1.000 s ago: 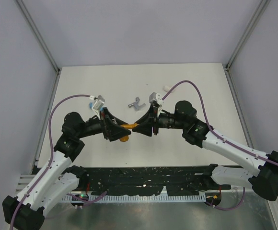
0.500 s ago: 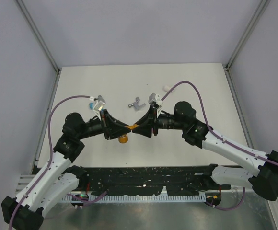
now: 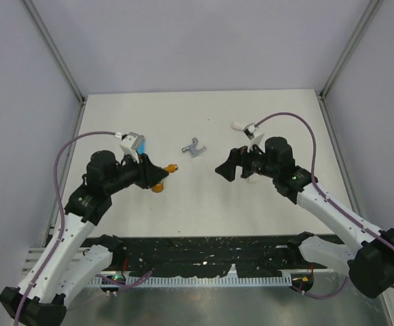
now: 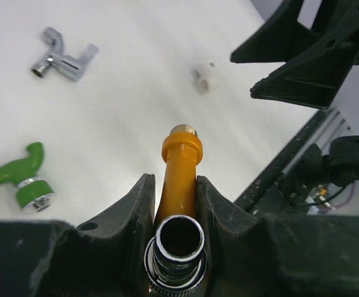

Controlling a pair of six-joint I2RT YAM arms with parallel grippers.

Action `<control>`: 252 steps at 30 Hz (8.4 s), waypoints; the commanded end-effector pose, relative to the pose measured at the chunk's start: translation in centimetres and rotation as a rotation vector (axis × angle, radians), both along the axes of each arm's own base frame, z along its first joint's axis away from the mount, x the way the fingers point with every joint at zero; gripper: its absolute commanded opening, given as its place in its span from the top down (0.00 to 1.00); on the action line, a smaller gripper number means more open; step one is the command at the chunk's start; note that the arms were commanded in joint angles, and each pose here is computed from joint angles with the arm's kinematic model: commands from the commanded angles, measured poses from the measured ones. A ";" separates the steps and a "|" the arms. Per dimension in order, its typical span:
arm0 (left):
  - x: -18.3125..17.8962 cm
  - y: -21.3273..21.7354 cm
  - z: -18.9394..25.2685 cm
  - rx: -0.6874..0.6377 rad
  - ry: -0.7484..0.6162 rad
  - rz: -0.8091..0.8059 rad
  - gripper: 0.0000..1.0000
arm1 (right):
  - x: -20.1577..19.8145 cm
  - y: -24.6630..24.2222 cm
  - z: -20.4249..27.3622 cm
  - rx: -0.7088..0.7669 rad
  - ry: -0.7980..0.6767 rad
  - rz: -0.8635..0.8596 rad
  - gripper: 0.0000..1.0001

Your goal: Install the water faucets

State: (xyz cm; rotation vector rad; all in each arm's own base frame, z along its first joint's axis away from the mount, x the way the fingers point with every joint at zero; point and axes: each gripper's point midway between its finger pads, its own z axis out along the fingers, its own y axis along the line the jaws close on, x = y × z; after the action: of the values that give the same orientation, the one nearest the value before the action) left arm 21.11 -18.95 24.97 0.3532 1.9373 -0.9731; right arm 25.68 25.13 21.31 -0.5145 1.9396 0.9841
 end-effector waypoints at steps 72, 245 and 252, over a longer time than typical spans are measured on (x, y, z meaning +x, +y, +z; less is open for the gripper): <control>3.7 8.4 0.4 0.445 -0.208 0.293 1.00 | -0.3 0.3 -12.7 -0.745 0.129 0.188 0.02; -0.3 -6.3 13.6 -0.508 0.189 -0.247 1.00 | -2.0 2.9 17.2 -0.896 -1.772 -0.033 0.95; -0.7 -6.2 12.2 -0.396 0.214 -0.254 1.00 | -2.2 3.4 17.1 -0.929 -1.802 0.020 0.95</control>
State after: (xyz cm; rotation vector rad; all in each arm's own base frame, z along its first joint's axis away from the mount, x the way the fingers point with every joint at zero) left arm 21.60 -25.06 35.84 0.1381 1.8772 -1.6143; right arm 24.72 27.96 35.02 -1.3209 0.6023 -0.5696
